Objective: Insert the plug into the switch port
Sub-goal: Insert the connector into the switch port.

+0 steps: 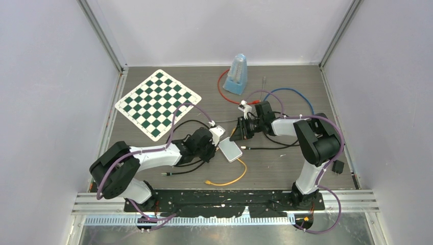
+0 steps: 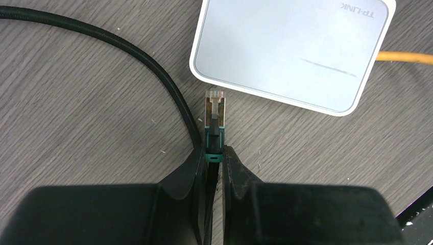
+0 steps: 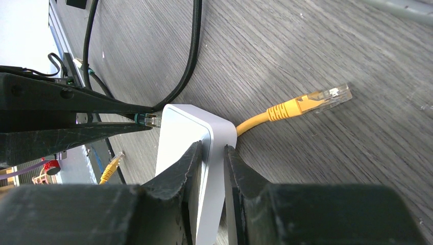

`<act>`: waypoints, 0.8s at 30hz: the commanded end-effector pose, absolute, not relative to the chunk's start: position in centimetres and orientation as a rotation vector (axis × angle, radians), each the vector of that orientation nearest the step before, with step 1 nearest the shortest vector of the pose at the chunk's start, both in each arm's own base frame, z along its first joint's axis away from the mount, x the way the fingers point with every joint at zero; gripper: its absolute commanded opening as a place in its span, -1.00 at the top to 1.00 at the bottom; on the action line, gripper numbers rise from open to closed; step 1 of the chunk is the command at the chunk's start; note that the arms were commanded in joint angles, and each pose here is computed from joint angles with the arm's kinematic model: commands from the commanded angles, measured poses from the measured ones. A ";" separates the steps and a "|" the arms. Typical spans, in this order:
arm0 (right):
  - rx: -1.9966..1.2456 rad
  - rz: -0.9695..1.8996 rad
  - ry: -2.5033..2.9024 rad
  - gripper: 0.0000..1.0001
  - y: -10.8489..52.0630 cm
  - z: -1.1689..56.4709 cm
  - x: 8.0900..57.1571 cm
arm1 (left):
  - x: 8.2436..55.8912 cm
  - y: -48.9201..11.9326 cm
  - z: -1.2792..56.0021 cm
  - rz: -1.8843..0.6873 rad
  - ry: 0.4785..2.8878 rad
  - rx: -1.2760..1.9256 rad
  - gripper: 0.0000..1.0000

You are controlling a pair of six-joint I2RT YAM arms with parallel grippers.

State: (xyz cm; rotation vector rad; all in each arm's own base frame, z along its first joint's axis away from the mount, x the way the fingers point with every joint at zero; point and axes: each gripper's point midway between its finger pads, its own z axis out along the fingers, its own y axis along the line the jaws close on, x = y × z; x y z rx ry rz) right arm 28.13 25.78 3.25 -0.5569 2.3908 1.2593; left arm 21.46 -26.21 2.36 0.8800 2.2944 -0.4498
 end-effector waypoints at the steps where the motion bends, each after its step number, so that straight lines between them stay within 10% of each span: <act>1: -0.516 1.139 2.538 0.49 23.9 -0.4 26.7 | 20.3 -24.7 0.4 -0.375 2.403 0.910 1.00; 24: -0.509 1.136 2.536 0.31 23.9 0.0 26.9 | 20.1 -24.9 -0.2 -0.333 2.487 0.938 1.00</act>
